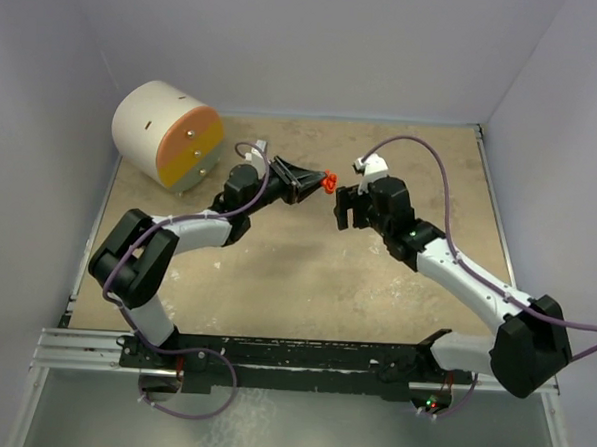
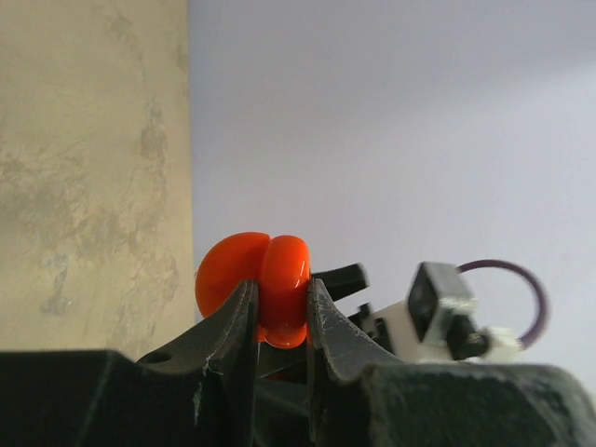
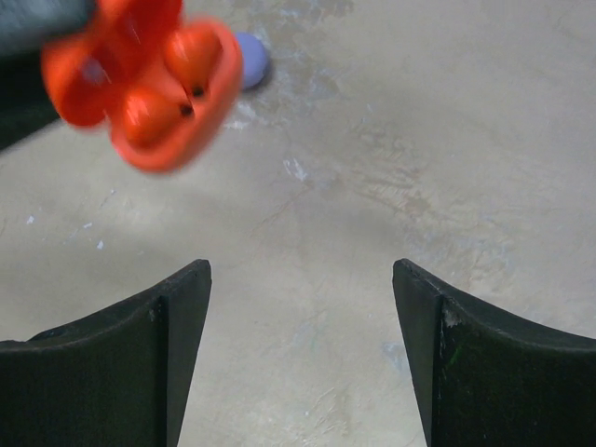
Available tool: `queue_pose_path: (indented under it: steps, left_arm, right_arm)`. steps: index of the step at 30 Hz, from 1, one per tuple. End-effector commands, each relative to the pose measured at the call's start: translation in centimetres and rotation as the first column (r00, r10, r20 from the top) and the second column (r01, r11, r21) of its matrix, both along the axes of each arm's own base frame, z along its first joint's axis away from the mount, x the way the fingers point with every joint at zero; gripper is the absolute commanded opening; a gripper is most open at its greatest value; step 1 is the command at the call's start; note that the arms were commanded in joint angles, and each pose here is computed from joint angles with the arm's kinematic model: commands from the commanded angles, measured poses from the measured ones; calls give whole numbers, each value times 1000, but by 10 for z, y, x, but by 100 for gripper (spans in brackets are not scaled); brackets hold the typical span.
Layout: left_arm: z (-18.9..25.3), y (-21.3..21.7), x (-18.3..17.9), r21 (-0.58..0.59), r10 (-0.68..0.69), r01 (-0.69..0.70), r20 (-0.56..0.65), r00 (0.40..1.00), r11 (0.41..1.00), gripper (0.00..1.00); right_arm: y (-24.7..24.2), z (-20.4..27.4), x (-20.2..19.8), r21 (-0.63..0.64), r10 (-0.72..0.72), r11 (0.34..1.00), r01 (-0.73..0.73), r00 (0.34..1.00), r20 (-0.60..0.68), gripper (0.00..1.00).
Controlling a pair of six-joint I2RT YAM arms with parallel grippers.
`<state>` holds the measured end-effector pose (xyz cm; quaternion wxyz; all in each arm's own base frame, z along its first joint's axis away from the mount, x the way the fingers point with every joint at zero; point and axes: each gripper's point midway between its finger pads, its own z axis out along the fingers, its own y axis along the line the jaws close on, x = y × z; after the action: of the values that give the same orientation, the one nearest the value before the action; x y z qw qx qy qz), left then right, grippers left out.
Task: Insert the wireless bluetooth earbuds into the charging case
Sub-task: Place the earbud in the charging case, then close the charging case.
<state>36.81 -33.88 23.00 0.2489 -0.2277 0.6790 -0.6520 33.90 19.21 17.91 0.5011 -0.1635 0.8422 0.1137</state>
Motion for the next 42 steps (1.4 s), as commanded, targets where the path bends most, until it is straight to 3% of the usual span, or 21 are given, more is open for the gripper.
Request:
queue_pose_path:
  steps: [1,9,19,35,42]
  left_arm:
    - [37,17,19,-153,154,-143,60,986,978,0]
    - [37,27,23,-281,287,-289,-48,957,915,0]
    - [28,6,18,-372,251,-295,-164,954,880,0]
    - [-2,12,-4,-394,213,-290,-227,950,872,0]
    - [-28,16,-16,-370,194,-280,-254,948,886,0]
  right_arm:
    - [4,10,-5,168,-65,984,56,997,47,81]
    - [10,29,-1,355,-173,930,97,967,187,83]
    - [24,24,18,439,-235,893,95,932,277,83]
    - [27,8,36,566,-339,811,149,908,246,87]
    - [8,5,44,574,-453,775,265,866,211,88]
